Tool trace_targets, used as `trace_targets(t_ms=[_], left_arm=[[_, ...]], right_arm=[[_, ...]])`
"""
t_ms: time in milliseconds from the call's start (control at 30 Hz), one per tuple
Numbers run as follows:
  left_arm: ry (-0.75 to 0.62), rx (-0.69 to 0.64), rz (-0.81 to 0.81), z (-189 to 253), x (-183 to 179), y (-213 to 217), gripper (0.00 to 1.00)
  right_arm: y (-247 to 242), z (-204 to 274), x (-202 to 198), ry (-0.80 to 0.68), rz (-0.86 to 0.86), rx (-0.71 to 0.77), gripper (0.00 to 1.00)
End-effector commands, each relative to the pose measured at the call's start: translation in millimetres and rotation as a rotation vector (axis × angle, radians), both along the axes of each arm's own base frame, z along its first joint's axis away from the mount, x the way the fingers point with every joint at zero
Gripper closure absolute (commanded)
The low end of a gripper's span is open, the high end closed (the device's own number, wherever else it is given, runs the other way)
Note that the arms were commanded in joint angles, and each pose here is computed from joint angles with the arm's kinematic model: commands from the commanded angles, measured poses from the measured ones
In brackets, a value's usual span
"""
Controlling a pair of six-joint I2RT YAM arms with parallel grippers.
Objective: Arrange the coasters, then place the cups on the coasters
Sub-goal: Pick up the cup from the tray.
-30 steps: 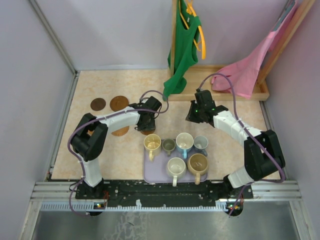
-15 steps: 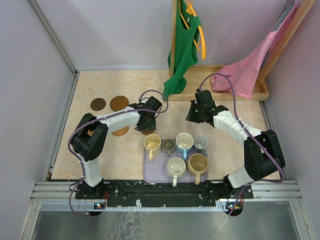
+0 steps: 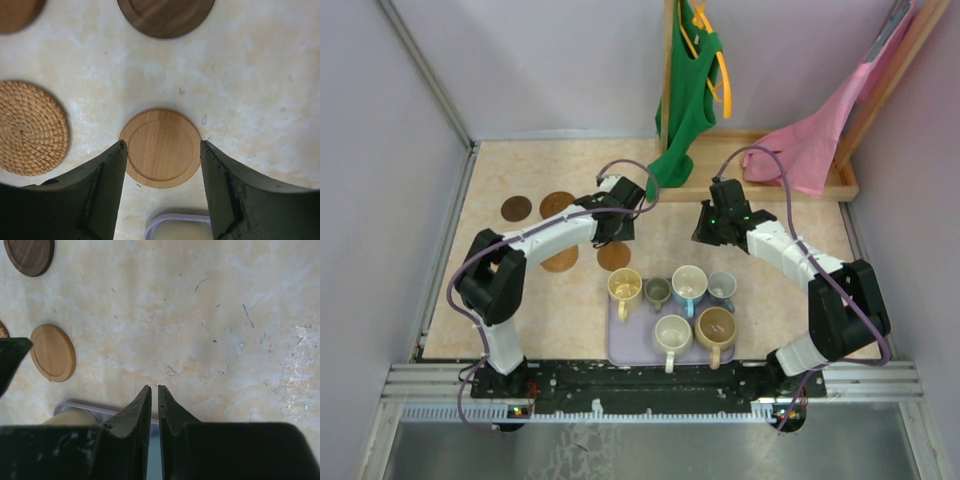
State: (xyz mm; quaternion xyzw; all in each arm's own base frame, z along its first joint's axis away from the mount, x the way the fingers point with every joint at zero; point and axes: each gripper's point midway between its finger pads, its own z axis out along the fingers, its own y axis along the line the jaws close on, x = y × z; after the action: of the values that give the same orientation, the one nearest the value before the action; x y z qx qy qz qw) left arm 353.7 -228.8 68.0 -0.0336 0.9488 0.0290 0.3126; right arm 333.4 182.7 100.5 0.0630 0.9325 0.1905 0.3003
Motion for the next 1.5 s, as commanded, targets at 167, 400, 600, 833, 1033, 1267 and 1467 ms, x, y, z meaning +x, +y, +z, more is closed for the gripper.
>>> trace_targets(t_ms=[167,400,600,833,1033,1267,1467], left_arm=[[-0.324,-0.065,0.017,114,35,8,0.29],[-0.418,-0.107,0.022,152,31,17,0.15],[-0.433,-0.105,0.022,163,23,26,0.10],[-0.443,-0.123,-0.020,168,5,34,0.00],[-0.412,-0.176,-0.041,160,-20,42,0.00],[-0.349,-0.214,-0.070,144,-56,57,0.00],[-0.369,-0.214,-0.093,140,-68,66,0.00]], right_arm=[[9,27,18,-0.085,0.025,0.008,0.89],[12,28,17,-0.103,0.051,0.007,0.89],[14,36,12,-0.124,0.067,-0.010,0.89],[20,58,-2,-0.156,0.057,-0.043,0.88],[24,86,-17,-0.170,0.035,-0.055,0.88],[19,100,-33,-0.175,-0.018,-0.032,0.88],[19,106,-47,-0.194,-0.036,-0.028,0.88]])
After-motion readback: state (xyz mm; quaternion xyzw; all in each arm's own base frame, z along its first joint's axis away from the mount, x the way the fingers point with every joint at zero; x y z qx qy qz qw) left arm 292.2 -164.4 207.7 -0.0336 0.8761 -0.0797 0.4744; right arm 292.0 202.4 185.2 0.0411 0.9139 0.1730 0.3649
